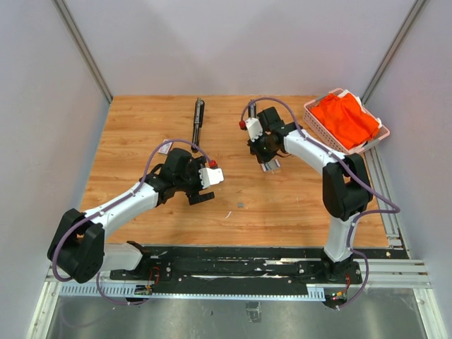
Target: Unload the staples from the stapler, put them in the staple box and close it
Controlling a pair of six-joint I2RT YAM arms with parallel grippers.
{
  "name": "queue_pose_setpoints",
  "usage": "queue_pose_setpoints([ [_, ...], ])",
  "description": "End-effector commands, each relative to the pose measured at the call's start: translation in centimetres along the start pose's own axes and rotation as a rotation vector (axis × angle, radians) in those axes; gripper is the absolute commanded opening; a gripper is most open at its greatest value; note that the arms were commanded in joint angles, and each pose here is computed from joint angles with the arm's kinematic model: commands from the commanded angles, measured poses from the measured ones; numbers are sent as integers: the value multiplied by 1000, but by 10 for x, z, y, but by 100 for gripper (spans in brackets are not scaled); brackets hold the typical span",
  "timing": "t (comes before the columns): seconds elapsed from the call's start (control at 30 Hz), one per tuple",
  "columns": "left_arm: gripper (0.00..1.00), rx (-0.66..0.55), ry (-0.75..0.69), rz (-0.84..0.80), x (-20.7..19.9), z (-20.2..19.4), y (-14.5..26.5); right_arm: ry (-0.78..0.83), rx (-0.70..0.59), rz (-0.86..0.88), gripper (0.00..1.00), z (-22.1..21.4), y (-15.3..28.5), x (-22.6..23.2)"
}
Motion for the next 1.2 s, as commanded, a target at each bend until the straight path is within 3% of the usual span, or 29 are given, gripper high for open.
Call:
queue_pose_setpoints([
  [0.0, 98, -3, 4, -12, -1, 0, -3, -74, 36, -56, 1, -13, 0, -14],
  [1.17, 98, 17, 7, -28, -2, -5, -9, -204, 120, -67, 1, -45, -29, -44],
])
Point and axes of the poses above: each gripper's point midway between its finger pads, its own y axis back along the fingers, its own x axis along the line the jaws close on, z = x × y, the point moved 8 cm from there along y, back along the fingers, and after that the axes turned 13 degrees about y, right-handed, at the moved point
